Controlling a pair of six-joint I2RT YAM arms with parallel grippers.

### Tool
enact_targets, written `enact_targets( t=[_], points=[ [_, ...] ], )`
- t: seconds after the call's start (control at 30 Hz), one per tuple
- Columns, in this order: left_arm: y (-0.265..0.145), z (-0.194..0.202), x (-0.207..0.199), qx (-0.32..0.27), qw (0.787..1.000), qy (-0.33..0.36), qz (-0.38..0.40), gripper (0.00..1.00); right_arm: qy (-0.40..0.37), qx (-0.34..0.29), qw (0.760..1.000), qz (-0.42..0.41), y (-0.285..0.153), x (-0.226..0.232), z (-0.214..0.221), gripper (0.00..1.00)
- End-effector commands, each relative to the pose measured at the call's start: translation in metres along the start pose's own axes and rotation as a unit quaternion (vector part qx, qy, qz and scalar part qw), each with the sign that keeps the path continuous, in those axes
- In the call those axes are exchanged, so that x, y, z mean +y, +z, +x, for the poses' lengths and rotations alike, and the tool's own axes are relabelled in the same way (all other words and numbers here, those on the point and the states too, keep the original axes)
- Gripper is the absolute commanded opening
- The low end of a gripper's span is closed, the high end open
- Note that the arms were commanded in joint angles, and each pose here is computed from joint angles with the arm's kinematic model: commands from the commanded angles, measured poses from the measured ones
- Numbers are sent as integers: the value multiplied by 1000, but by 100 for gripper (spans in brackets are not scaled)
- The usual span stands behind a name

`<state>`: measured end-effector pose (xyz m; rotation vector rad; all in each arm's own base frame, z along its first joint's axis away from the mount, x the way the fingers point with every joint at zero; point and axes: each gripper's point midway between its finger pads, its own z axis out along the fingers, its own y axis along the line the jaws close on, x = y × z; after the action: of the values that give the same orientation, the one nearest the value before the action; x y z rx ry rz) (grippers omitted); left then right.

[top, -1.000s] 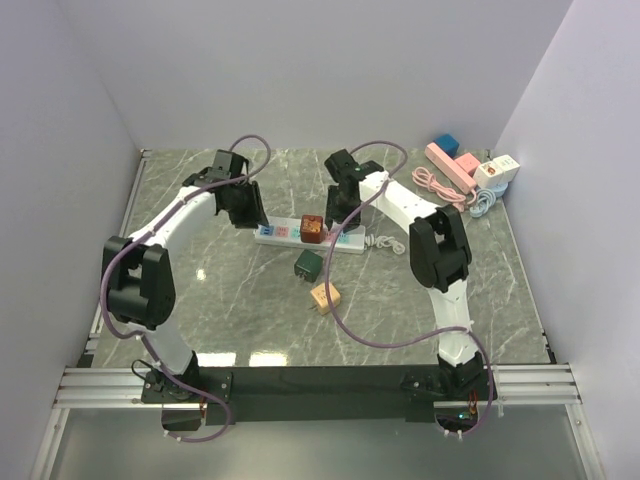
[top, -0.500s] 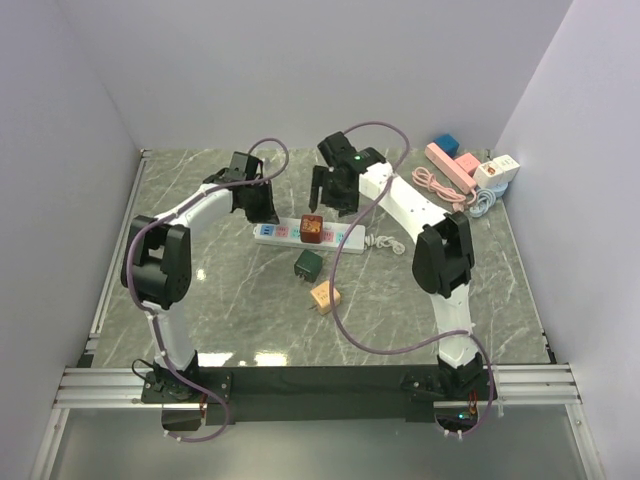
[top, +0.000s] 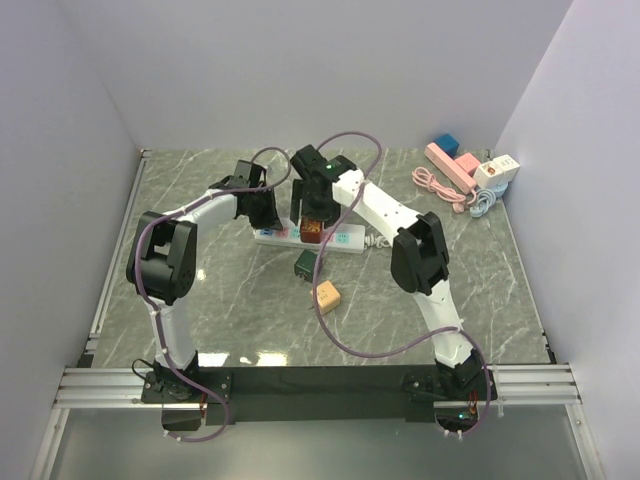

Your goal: Pull the plug off the socket

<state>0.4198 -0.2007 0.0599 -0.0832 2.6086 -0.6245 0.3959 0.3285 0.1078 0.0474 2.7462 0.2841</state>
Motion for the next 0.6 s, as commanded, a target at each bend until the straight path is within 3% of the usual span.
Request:
enact_targets(
  t=[0.0,0.23,0.4,0.43,0.47,0.5,0.53,0.57],
  points=[
    [-4,-12,-9,-28,1000,-3,12,1,8,-3,999,35,6,-10,5,82],
    [1,-12,-11,-29,999,-17,19,0,1,25,999,20,33,2,16,79],
    [1,-14,-15,-30,999,-27,26,0,-16,44,999,22,56,1,22,50],
    [0,-15,-16,-32,999,-27,29,0,-22,44,999,23,58,0,22,41],
    [0,-14,-17,-30,999,-28,31,0,-37,40,998,27,60,-2,20,21],
    [0,-14,-18,-30,999,-29,33,1,-47,37,998,28,61,-4,18,10],
    [-1,-14,-19,-29,998,-29,37,1,-60,33,997,26,60,-3,16,1],
    [0,-13,-20,-28,998,-31,41,0,-83,24,996,30,57,-6,12,0]
  ],
)
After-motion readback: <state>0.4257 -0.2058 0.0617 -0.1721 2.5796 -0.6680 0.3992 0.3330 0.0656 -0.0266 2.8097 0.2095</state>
